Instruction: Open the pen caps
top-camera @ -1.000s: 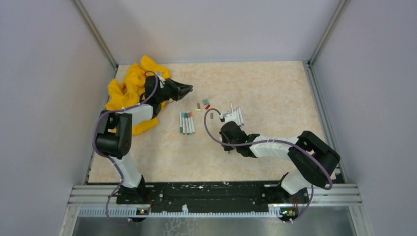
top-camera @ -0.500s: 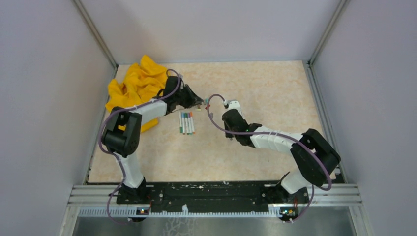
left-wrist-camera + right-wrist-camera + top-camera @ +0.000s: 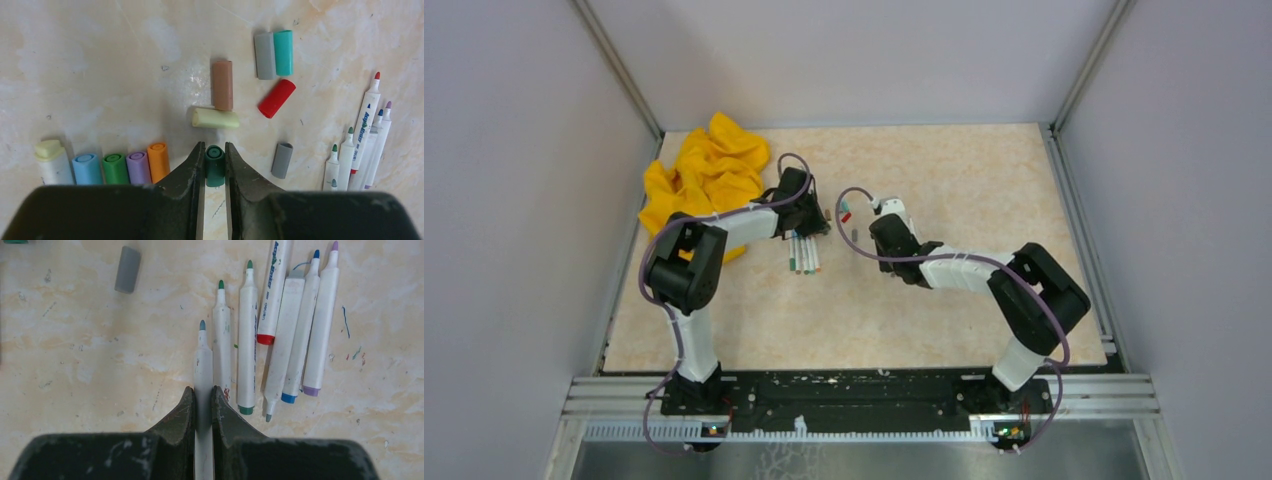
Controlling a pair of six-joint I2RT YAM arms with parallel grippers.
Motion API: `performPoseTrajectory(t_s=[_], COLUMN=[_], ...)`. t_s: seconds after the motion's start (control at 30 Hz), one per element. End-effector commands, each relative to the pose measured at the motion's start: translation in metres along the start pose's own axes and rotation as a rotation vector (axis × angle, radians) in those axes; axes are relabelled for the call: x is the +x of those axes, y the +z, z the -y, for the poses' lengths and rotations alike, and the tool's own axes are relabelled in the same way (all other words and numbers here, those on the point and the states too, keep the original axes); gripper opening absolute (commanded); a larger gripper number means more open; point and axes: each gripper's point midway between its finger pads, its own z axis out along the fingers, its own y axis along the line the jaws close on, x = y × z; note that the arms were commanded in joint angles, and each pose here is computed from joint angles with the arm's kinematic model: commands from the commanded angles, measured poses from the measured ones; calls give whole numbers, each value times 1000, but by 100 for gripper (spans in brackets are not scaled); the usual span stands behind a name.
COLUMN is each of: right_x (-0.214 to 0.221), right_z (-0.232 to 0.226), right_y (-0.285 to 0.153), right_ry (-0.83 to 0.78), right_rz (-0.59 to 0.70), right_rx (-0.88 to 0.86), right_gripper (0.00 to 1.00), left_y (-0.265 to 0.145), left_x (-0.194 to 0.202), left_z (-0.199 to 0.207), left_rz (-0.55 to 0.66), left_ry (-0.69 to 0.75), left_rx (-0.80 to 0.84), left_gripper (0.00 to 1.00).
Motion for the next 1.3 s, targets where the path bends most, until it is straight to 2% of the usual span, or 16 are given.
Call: performPoseTrajectory(t_s=[0.0, 0.23, 0.47, 0.6, 0.67, 0.83, 1.07, 1.27], right_x=[-38, -41, -40, -43, -47, -61, -83, -95], right_z=[-3, -2, 0, 0, -1, -4, -12, -10], right_y=[6, 14, 20, 21, 19, 12, -2, -9], right_ry=[11, -1, -5, -9, -8, -5, 2, 14], right_rz=[93, 90, 84, 90, 101, 128, 173, 196], right_rx=[2, 10, 21, 22, 17, 5, -36, -24], right_gripper=[0, 1, 10, 19, 26, 37, 38, 38], left_y=[5, 5, -1, -15, -25, -57, -93, -103], left_x=[-3, 0, -2, -11, -18, -36, -49, -23], left_z=[-4, 0, 10, 18, 20, 25, 23, -6], left_rz=[18, 15, 27, 62, 95, 193, 282, 237], left_ry=[36, 44, 52, 52, 43, 33, 14, 58], left_rx=[-40, -34, -17, -2, -1, 21, 29, -62], left_gripper=[24, 34, 36, 36, 38, 47, 53, 52])
